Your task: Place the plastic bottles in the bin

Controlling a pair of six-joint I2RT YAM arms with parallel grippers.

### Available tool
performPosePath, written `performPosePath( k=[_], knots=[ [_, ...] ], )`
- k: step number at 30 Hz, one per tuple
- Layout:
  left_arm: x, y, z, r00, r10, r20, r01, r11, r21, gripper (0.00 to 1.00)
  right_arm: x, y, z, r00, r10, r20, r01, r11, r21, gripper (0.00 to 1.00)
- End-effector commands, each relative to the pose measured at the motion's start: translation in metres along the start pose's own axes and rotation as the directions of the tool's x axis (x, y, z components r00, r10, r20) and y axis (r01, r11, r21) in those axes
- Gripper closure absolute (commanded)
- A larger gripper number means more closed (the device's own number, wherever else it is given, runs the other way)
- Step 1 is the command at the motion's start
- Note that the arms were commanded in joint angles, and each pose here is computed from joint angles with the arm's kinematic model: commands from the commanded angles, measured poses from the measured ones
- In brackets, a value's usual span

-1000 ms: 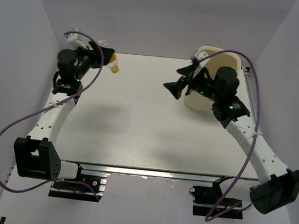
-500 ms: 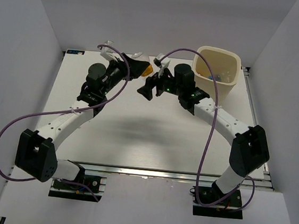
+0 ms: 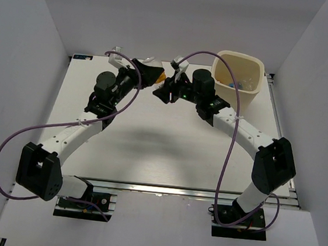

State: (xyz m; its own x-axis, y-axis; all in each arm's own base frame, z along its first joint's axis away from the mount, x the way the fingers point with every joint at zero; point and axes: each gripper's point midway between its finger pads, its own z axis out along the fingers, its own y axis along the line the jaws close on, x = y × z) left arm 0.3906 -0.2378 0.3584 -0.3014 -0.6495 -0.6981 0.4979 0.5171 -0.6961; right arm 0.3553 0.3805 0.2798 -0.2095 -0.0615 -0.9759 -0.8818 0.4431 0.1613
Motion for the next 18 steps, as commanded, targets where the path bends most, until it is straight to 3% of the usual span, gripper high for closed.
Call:
performPosePath(
  k=[1,5,10,17,18],
  knots=[
    [-0.018,-0.024,-0.007,0.999,0.03,0.035,-0.032,0.999,0.044,0.02,-0.036,0.003,-0.006,0.995,-0.041,0.093,0.04,0.999,0.014,0.9],
    [-0.03,-0.008,-0.007,0.995,0.088,0.049,-0.084,0.992,-0.089,0.02,-0.043,-0.008,-0.014,0.994,-0.067,0.09,0.06,0.995,0.079,0.91],
    [-0.057,0.014,-0.019,0.98,0.166,0.106,-0.132,0.953,-0.273,0.02,-0.056,-0.054,-0.043,0.996,-0.056,0.062,0.039,0.966,0.254,0.92],
    [-0.076,0.043,-0.038,0.962,0.237,0.136,-0.161,0.894,-0.418,0.02,-0.09,-0.112,-0.123,0.995,-0.042,0.091,-0.006,0.88,0.475,0.91],
    [-0.076,0.051,-0.039,0.962,0.238,0.133,-0.158,0.883,-0.442,0.02,-0.093,-0.129,-0.141,0.995,-0.041,0.096,-0.018,0.84,0.542,0.89]
  ],
)
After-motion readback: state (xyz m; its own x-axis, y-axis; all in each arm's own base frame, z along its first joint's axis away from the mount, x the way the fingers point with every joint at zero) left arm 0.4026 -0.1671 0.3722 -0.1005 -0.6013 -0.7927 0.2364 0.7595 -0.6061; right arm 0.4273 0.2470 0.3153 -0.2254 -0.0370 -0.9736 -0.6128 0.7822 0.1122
